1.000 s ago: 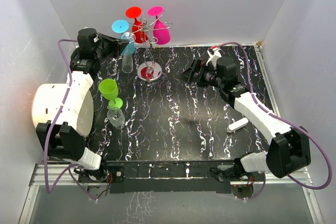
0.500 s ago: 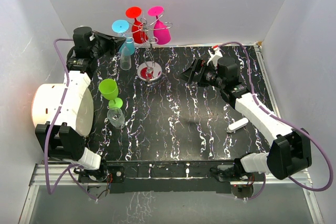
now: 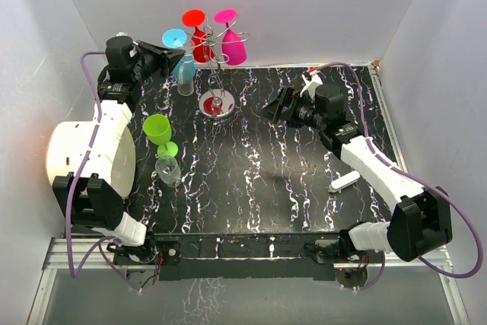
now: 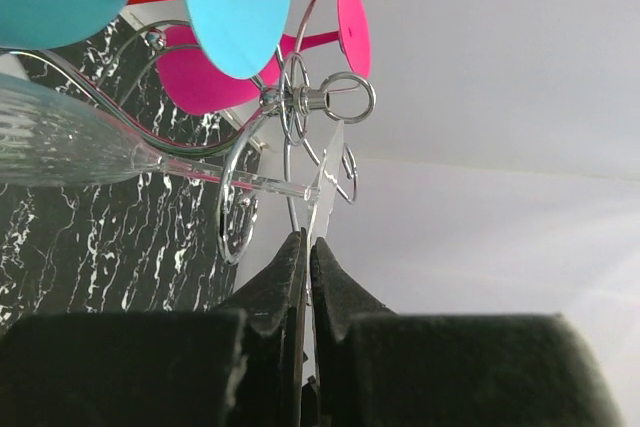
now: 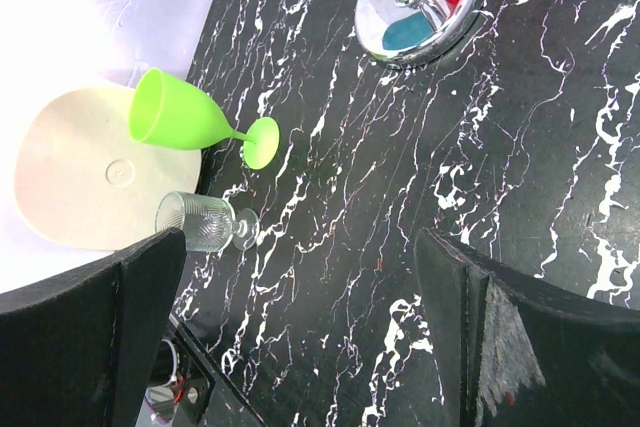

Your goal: Take the wine glass off the wine glass rack

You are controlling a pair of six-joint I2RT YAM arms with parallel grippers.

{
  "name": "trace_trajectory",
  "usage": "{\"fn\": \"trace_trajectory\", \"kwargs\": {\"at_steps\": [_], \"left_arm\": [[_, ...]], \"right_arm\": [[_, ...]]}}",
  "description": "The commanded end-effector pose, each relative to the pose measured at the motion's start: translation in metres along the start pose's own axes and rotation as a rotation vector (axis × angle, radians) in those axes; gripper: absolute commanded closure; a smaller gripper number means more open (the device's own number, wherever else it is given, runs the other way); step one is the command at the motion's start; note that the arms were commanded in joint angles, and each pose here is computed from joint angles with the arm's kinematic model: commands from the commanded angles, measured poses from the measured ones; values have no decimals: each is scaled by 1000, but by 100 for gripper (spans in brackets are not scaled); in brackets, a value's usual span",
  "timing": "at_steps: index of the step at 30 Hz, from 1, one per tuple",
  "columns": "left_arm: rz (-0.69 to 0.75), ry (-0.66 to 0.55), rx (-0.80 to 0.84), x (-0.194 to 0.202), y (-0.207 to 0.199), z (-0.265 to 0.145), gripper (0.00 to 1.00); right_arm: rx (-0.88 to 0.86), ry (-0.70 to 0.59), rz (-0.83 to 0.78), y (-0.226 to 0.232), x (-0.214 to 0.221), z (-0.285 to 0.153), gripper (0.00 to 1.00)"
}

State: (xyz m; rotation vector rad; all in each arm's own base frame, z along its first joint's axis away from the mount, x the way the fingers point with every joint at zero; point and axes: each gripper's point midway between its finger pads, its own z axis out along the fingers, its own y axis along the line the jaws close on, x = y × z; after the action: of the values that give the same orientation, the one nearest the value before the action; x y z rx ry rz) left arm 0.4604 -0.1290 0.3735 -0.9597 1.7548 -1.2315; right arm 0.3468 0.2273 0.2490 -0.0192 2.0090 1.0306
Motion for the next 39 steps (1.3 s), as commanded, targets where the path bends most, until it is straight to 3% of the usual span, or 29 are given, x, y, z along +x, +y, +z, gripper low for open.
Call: {"fn": "trace_trajectory", "kwargs": {"at_steps": [1,23,39], "left_arm": [[24,75,110,8,-32,-6,100],[52,261,174,36,-38,-8,100],[130,314,247,64,-40,-69,100]], "right_arm": [[-43,-80,-44,16,-19,-7,2],[-64,-66,-27,20,-20,-2,2],[-141,13,31,30,0,13,2]]}}
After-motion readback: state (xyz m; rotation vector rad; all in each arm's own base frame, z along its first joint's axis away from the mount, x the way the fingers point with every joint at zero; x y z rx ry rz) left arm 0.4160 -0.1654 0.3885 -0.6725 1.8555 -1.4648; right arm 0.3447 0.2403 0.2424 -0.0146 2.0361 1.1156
